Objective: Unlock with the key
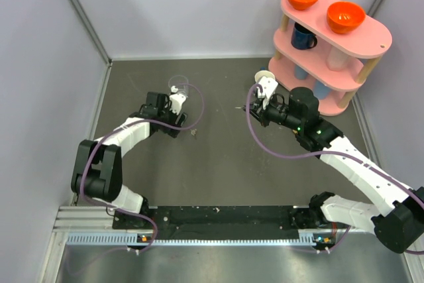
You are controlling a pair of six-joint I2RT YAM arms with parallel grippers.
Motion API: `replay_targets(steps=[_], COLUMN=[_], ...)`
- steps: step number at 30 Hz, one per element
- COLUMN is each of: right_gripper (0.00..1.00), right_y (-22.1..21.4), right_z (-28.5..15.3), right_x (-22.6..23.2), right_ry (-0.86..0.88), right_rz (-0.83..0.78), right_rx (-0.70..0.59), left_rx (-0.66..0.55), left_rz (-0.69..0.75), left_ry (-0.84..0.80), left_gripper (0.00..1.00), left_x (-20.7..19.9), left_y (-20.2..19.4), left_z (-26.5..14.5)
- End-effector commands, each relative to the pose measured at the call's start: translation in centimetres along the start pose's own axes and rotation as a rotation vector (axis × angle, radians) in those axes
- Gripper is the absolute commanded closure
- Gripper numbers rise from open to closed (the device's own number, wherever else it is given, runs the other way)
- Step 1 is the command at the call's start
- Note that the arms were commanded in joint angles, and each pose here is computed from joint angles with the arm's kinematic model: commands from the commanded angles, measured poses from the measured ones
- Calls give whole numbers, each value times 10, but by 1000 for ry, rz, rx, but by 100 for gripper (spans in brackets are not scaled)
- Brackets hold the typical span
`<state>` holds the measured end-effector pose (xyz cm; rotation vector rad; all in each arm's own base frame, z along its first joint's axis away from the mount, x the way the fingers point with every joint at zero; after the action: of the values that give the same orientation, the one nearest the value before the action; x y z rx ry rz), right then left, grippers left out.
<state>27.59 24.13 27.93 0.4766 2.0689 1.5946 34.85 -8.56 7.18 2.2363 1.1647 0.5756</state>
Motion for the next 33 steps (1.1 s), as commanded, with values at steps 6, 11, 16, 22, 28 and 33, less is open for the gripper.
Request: replay_targets(steps=[6, 11, 16, 22, 28, 33], right_gripper=[100, 100, 100, 100, 100, 100], right_y=[7, 6, 5, 4, 4, 4], right_z=[-3, -2, -1, -1, -1, -1], right_x=[-6, -5, -5, -5, -6, -6], right_ry=[-16, -12, -9, -11, -10, -10], right_rz=[-21, -21, -19, -21, -20, -20], right_rx=[-28, -24, -20, -20, -19, -19], left_rx=[20, 47, 60, 63, 64, 70], left_rz=[38, 41, 39, 38, 37, 38], left_ry=[14, 30, 17, 11, 1, -6], left_gripper=[29, 34, 39, 46, 55, 65], left_x=[6, 10, 9, 8, 6, 5], left_y=[12, 8, 6, 5, 5, 4], left_z=[17, 25, 31, 33, 35, 36])
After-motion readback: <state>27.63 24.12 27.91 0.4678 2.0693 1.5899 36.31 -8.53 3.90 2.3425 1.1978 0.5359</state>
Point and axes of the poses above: each gripper's point midway between its finger pads, its own z axis out along the fingers, its own x axis along the line the jaws close on, y = z × x, the point moved 1 cm from there along -z, back along the fingers
